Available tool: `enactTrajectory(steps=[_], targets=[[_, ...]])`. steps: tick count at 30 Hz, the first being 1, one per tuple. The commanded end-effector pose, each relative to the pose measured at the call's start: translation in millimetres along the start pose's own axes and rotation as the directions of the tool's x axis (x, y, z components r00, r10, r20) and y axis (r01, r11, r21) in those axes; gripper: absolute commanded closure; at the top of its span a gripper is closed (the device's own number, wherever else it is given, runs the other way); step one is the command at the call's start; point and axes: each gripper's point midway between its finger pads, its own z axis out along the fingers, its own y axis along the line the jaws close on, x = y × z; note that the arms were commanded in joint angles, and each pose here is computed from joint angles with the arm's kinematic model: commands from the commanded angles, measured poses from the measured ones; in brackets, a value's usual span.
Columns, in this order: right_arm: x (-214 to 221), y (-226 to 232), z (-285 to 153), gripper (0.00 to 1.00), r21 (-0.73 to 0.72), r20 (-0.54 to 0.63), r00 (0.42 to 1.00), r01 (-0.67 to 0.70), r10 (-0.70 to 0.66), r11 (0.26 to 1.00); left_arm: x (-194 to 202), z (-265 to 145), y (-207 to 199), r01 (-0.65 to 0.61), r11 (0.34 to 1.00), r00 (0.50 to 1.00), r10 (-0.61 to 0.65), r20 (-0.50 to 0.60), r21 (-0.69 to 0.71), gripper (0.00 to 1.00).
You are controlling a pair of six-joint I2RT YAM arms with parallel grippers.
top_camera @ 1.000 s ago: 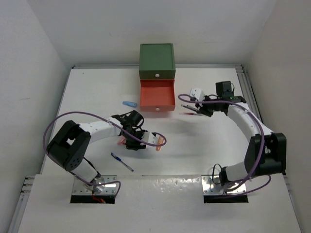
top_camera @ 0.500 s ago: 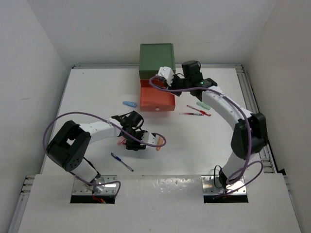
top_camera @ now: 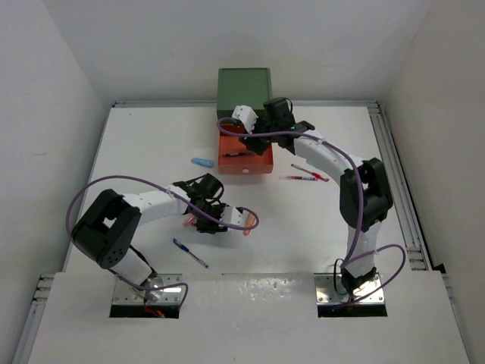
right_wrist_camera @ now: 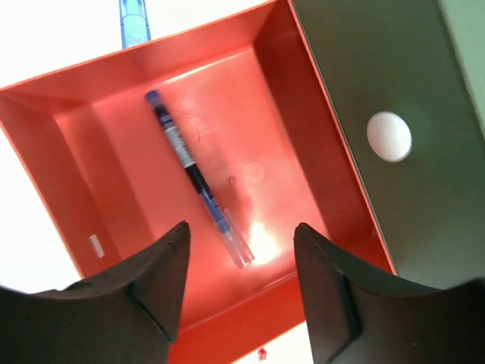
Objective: Sort the stationery into containers
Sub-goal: Place the pen in the drawer, then pick up the pen from the center of the board, then place the pen in the drawer.
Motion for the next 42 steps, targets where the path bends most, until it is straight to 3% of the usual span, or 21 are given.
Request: enactTrajectory(steps=[1,6,10,15,19,20,22,26,28,34,42], targets=[[-49,-20,-33,0.43,0.057,0.122,0.992,-0.029,0.022,0.998,-8,-1,-4,-0.014,1.0,1.0,0.014,0.018,-0.003,0.59],[-84,-29,-83,0.38,0.095,0.205,0.976,-0.099,0.078,0.991,-16,1,-6,-0.023,1.0,0.999,0.023,0.03,0.004,0.75],[-78,-38,-112,0.36,0.125,0.2,0.972,-0.146,0.12,0.981,-20,4,-12,-0.021,1.0,0.999,0.02,0.032,0.019,0.88],[-21,-47,-135,0.36,0.174,0.134,0.973,-0.212,0.19,0.962,-23,-7,-17,-0.014,1.0,0.999,0.013,0.029,0.021,1.0],[12,-52,-156,0.36,0.197,0.124,0.953,-0.298,0.277,0.934,-64,-56,-8,-0.003,1.0,0.991,0.007,0.133,-0.028,1.0],[24,-48,-154,0.36,0.193,0.108,0.947,-0.319,0.303,0.928,-94,-82,14,-0.014,0.996,0.979,0.03,0.2,-0.083,1.0],[40,-51,-160,0.36,0.21,0.095,0.935,-0.353,0.34,0.912,-113,-113,33,0.064,0.994,0.963,-0.04,0.265,-0.083,1.0],[70,-41,-162,0.36,0.205,0.058,0.919,-0.394,0.391,0.896,-169,-202,108,0.083,0.943,0.91,0.06,0.409,-0.324,1.0],[84,-38,-162,0.38,0.208,0.04,0.911,-0.409,0.41,0.889,-177,-212,132,0.113,0.916,0.906,0.065,0.419,-0.386,1.0],[116,-38,-161,0.41,0.229,-0.001,0.894,-0.435,0.447,0.871,-168,-202,205,0.16,0.874,0.911,0.048,0.41,-0.459,1.0],[155,-43,-158,0.44,0.262,-0.048,0.864,-0.474,0.502,0.841,-150,-166,248,0.216,0.854,0.896,0.019,0.444,-0.473,0.96]])
